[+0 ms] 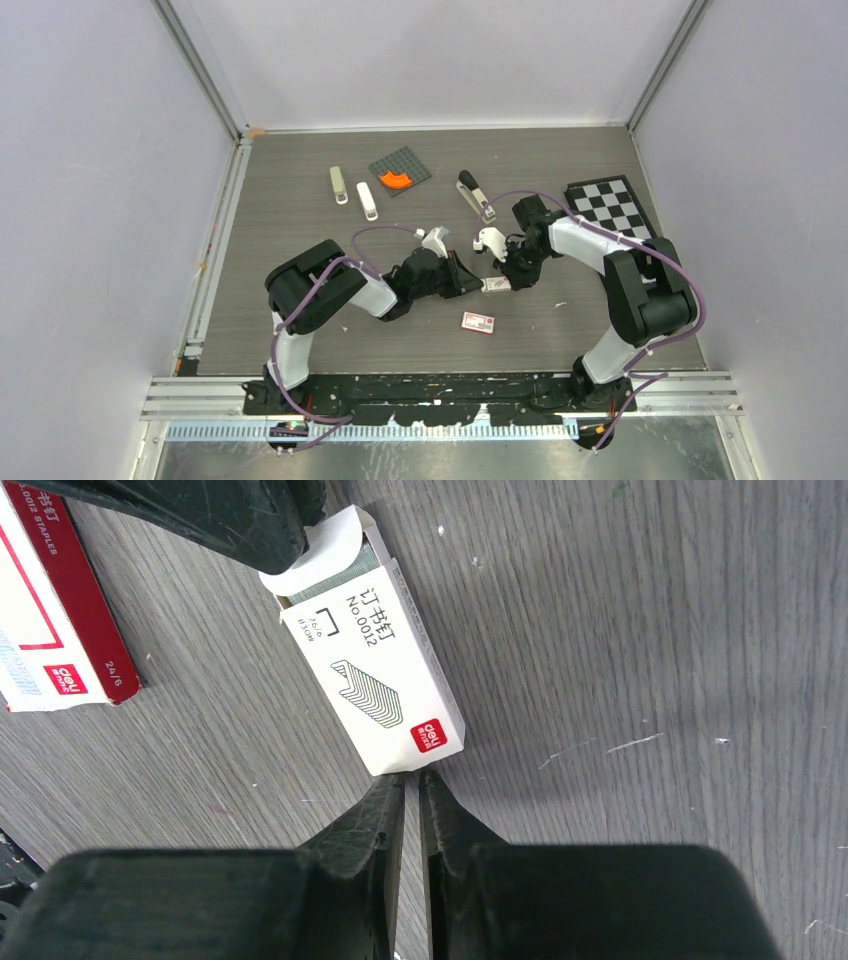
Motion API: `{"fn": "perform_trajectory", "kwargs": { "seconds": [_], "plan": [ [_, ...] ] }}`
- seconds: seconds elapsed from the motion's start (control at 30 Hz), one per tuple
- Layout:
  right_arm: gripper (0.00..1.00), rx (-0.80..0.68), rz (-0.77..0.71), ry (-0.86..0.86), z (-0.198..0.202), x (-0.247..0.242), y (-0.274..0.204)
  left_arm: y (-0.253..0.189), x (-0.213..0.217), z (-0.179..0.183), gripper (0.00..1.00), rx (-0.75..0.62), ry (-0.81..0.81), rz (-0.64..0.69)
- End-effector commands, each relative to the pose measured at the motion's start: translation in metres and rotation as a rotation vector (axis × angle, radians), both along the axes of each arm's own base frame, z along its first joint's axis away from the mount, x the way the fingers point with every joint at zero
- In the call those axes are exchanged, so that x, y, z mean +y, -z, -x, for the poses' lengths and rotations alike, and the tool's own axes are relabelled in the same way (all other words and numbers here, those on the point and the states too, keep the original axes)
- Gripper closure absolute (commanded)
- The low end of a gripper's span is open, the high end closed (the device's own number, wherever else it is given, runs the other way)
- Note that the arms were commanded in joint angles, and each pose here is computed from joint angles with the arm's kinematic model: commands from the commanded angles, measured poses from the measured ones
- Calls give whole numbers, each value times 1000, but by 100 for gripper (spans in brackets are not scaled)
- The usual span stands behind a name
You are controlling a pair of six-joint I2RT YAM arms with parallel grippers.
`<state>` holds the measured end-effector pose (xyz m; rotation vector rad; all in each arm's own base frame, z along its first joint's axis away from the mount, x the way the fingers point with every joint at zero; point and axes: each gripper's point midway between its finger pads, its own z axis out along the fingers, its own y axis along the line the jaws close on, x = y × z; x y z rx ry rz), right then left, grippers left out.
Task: Unload the staples from the stapler
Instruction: Close the staple box at the center of the board.
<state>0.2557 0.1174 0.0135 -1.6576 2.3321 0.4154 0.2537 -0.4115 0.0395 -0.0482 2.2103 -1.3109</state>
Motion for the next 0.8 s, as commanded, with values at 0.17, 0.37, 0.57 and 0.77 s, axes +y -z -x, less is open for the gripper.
{"fn": "perform_trajectory", "kwargs": {
  "seconds": [0.17,0.37,0.57,0.77],
  "plan": [
    [83,-29,1,-2,-11,3,5,-10,-9,-9,89,-36,-2,1],
    [83,-29,-2,-2,-11,3,5,-7,-10,-9,94,-30,7,-8],
    [83,-32,2,1,-12,3,4,-8,-6,-7,86,-38,1,-14],
    [83,-32,5,4,-13,2,5,-9,-1,-7,72,-48,-8,-33]
  ]
}}
